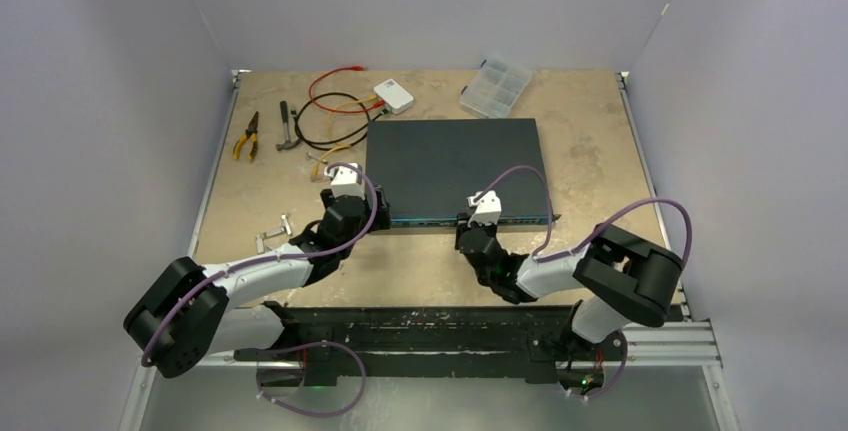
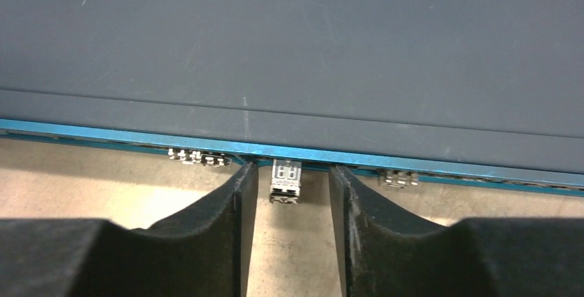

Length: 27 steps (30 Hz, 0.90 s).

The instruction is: Insert the plug into the switch port

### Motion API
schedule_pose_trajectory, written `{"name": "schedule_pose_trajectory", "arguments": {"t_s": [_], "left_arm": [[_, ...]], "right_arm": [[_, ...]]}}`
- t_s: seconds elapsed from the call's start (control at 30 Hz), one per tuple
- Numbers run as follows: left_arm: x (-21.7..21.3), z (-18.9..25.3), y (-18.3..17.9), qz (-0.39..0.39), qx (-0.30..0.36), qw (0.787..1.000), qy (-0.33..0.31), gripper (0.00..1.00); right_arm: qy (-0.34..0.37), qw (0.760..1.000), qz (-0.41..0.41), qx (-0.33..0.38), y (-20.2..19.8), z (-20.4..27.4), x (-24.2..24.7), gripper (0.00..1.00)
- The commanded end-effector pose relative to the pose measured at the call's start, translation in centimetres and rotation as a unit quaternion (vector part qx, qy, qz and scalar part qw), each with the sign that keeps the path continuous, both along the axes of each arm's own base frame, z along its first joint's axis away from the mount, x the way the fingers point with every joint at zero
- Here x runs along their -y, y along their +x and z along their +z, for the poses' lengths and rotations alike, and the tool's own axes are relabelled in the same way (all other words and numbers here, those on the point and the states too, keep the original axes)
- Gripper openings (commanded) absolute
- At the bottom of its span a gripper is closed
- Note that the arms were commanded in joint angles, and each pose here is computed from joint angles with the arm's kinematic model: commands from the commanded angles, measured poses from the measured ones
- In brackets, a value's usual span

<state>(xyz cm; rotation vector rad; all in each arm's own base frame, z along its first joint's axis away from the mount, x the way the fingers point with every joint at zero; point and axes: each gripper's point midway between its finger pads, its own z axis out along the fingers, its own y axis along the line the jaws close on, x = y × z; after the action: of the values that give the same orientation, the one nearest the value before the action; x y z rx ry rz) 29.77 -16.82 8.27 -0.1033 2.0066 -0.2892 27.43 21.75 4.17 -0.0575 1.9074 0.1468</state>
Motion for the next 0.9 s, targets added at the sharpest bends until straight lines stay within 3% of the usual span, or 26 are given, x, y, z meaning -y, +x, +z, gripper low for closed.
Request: {"name": "schedule_pose_trajectory", "arguments": {"t_s": [0.0, 0.23, 0.87], "left_arm": [[-0.2, 0.2, 0.2, 0.001, 0.012, 1.000, 0.007, 0.83], [-0.2, 0.2, 0.2, 0.002, 0.013, 1.000, 0.007, 0.83], [-0.2, 0.2, 0.3, 0.002, 0.013, 1.000, 0.008, 0.83]], "right_arm": [[0.052, 0.997, -0.055, 0.026, 1.5, 3.6, 1.0, 0.49], [0.076, 0.996, -0.051, -0.010, 0.3, 4.1, 1.1, 0.70], [0.106, 0.978, -0.063, -0.170, -4.7, 1.1, 2.0, 0.71]]}}
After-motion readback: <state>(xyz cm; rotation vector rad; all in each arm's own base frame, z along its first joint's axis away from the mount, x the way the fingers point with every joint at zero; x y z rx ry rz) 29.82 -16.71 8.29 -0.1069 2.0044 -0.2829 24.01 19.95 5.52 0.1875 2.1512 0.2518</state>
